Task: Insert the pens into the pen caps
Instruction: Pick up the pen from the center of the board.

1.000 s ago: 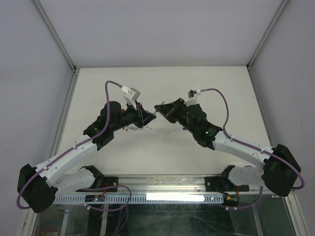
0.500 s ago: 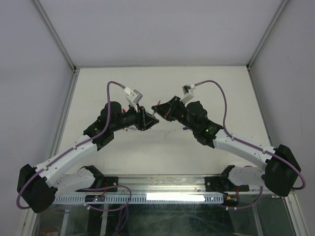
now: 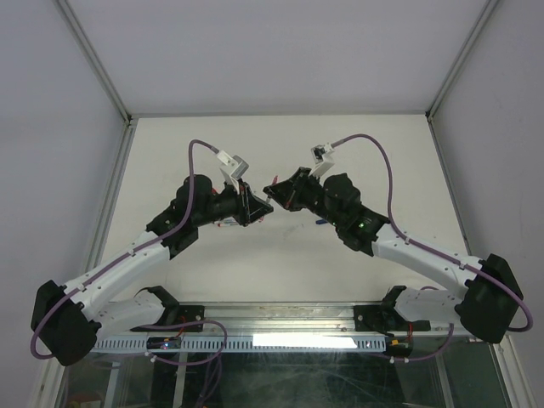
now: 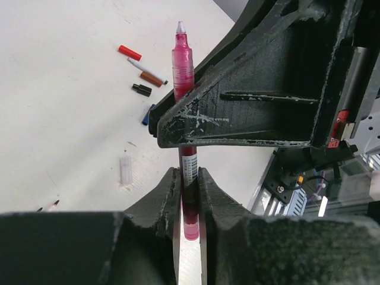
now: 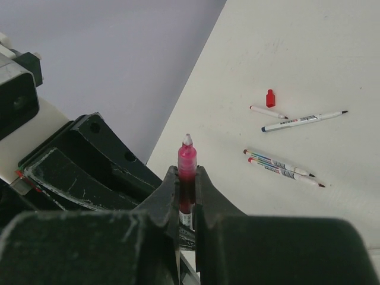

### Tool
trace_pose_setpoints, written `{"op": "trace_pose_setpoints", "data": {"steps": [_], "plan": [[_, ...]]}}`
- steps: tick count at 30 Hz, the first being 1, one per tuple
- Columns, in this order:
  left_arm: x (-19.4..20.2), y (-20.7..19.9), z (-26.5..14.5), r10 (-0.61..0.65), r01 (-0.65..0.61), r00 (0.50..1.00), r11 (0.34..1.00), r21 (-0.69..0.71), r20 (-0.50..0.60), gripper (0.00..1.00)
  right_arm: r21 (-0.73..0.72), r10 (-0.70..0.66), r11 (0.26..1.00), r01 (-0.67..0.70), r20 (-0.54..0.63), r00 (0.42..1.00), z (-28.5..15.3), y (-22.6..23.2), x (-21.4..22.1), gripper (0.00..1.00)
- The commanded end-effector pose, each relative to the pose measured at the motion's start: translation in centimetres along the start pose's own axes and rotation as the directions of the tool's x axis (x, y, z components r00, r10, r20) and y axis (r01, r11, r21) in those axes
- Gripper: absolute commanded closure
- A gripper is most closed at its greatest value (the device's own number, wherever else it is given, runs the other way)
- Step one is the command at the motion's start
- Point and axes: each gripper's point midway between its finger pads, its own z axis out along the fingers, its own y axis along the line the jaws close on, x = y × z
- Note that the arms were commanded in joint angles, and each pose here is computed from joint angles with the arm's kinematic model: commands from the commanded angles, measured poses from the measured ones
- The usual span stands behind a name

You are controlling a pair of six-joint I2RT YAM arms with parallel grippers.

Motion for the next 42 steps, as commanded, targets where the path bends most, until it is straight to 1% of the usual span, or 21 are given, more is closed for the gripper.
{"op": "trace_pose_setpoints", "data": {"steps": [1, 2, 3, 4, 5, 7, 9, 11, 12, 15, 18, 23, 26, 30, 32, 34, 39, 42], "plan": [[-2.1, -1.6, 0.3, 0.028, -0.031, 0.999, 0.998, 0.057, 0.042, 0.93, -0.087, -0.027, 0.996, 0.032, 0.062, 0.998, -0.7, 3.2, -2.5, 1.0], [-2.2, -1.5, 0.4, 0.025, -0.027, 0.999, 0.998, 0.051, 0.041, 0.97, -0.086, -0.027, 0.996, 0.032, 0.063, 0.998, -0.7, 3.2, -2.5, 0.95], [-2.1, -1.4, 0.5, 0.022, -0.023, 0.999, 0.999, 0.043, 0.039, 1.0, -0.086, -0.028, 0.996, 0.034, 0.067, 0.997, -0.8, 3.2, -2.6, 0.85], [-2.1, -1.2, 0.6, 0.02, -0.021, 0.999, 0.999, 0.034, 0.036, 1.0, -0.083, -0.032, 0.996, 0.038, 0.071, 0.997, -0.9, 3.2, -2.7, 0.73], [-2.1, -0.9, 0.6, 0.019, -0.02, 0.999, 1.0, 0.021, 0.036, 1.0, -0.076, -0.035, 0.996, 0.041, 0.076, 0.996, -1.0, 3.1, -2.9, 0.65], [-2.2, -0.7, 0.7, 0.024, -0.024, 0.999, 1.0, 0.011, 0.031, 1.0, -0.048, -0.043, 0.998, 0.048, 0.092, 0.995, -1.4, 2.7, -3.2, 0.58], [-2.4, -0.3, 0.7, 0.025, -0.025, 0.999, 1.0, -0.02, 0.035, 1.0, -0.021, -0.047, 0.999, 0.049, 0.096, 0.994, -2.0, 2.1, -3.2, 0.56], [-2.8, 0.2, 0.6, 0.033, -0.031, 0.998, 0.998, -0.052, 0.046, 1.0, 0.049, -0.055, 0.998, 0.049, 0.142, 0.988, -2.6, 0.8, -4.0, 0.49], [-2.9, 0.5, 0.4, 0.034, -0.03, 0.998, 0.997, -0.072, 0.055, 1.0, 0.082, -0.06, 0.995, 0.048, 0.15, 0.987, -3.0, 0.1, -4.1, 0.48], [-3.4, 1.2, -0.2, 0.043, -0.033, 0.995, 0.992, -0.125, 0.086, 1.0, 0.216, -0.112, 0.973, 0.076, 0.158, 0.981, -4.2, -2.8, -4.1, 0.48], [-3.4, 1.7, -0.8, 0.048, -0.032, 0.994, 0.987, -0.159, 0.097, 1.0, 0.384, -0.139, 0.921, 0.07, 0.155, 0.978, -5.6, -6.5, -3.8, 0.46], [-2.5, 2.1, -1.7, 0.053, -0.035, 0.994, 0.983, -0.178, 0.097, 1.0, 0.55, -0.132, 0.832, 0.069, 0.076, 0.988, -7.1, -10.6, -1.7, 0.46], [-2.1, 2.5, -2.2, 0.053, -0.032, 0.994, 0.978, -0.204, 0.1, 1.0, 0.621, -0.094, 0.783, 0.049, 0.041, 0.995, -7.1, -12.5, -0.3, 0.46], [-1.4, 2.9, -2.8, 0.048, -0.028, 0.995, 0.973, -0.229, 0.082, 1.0, 0.676, -0.038, 0.735, 0.047, -0.027, 0.999, -6.1, -14.3, 2.2, 0.48], [-0.9, 3.0, -3.0, 0.041, -0.025, 0.997, 0.972, -0.236, 0.065, 1.0, 0.711, 0.018, 0.703, 0.006, -0.027, 0.999, -5.5, -15.0, 3.3, 0.49], [-0.5, 3.2, -3.1, 0.026, -0.012, 0.998, 0.969, -0.246, 0.053, 1.0, 0.74, 0.044, 0.673, -0.001, -0.039, 0.998, -4.9, -15.7, 4.2, 0.51], [0.5, 3.9, -3.5, -0.011, 0.017, 1.0, 0.958, -0.287, 0.025, 1.0, 0.814, 0.065, 0.58, 0.027, -0.079, 0.995, -3.6, -17.2, 5.9, 0.54], [1.2, 4.1, -3.7, -0.006, 0.008, 1.0, 0.957, -0.29, 0.009, 1.0, 0.834, 0.068, 0.548, 0.069, -0.127, 0.99, -2.4, -17.7, 7.1, 0.54]]}}
